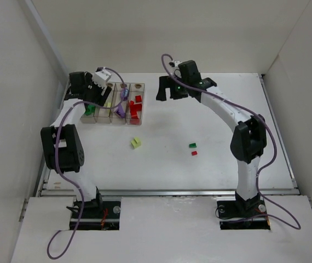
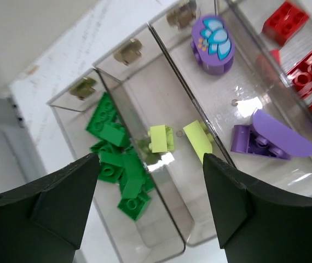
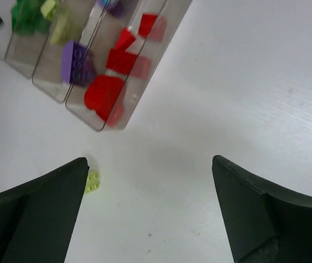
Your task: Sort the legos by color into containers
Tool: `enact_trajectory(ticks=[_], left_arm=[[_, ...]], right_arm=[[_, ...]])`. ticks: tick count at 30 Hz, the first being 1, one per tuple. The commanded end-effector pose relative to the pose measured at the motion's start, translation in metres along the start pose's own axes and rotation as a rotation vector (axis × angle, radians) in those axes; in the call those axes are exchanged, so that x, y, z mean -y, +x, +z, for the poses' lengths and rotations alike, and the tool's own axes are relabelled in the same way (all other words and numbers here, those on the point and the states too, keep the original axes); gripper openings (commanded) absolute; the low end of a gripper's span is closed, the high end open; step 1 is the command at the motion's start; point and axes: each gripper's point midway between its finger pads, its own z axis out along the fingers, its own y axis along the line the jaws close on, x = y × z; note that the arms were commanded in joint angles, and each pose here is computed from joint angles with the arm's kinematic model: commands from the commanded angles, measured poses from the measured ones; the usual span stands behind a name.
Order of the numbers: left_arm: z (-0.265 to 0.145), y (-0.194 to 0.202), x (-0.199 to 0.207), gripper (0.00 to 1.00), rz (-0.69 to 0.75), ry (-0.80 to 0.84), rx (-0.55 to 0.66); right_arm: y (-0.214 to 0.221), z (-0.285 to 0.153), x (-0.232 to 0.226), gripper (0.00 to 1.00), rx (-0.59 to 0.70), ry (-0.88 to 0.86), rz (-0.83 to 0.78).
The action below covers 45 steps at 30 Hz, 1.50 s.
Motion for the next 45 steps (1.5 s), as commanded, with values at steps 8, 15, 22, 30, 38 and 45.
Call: enact_trajectory(ticks=[8,15,22,30,38,45], left_arm=[[-0.099,-0.017,0.05,0.74,-0.096,0.041,0.058],[-0.137,0.014,0.086,0.74,-0.142,0.018,0.037],[-0.164,0.013,0.094,0.76,-0.113,-0.055,0.116],[-0.166,0.018,0.095,0.76,-0.145,-0.071,0.106],[-0.165,0.02,0.096,0.76,-0.145,-0.071,0.106],[-0.162,0.018,0.098,0.76,-0.144,-0.054,0.115]], right_arm=[[0.107,-0.001,-0.111,0.93,-0.21,-0.148,-0.27],[0.161,0.028,-0.126,0.75,-0.341,-0.215,-0.29],[0.171,0.055,-0.128,0.68,-0.37,-0.22,-0.28],[0.183,0.066,-0.148,0.65,-0.365,-0.283,-0.291],[0.177,0.067,-0.151,0.68,-0.347,-0.278,-0.275],[0.18,0.086,-0.148,0.6,-0.364,-0.255,-0.255]])
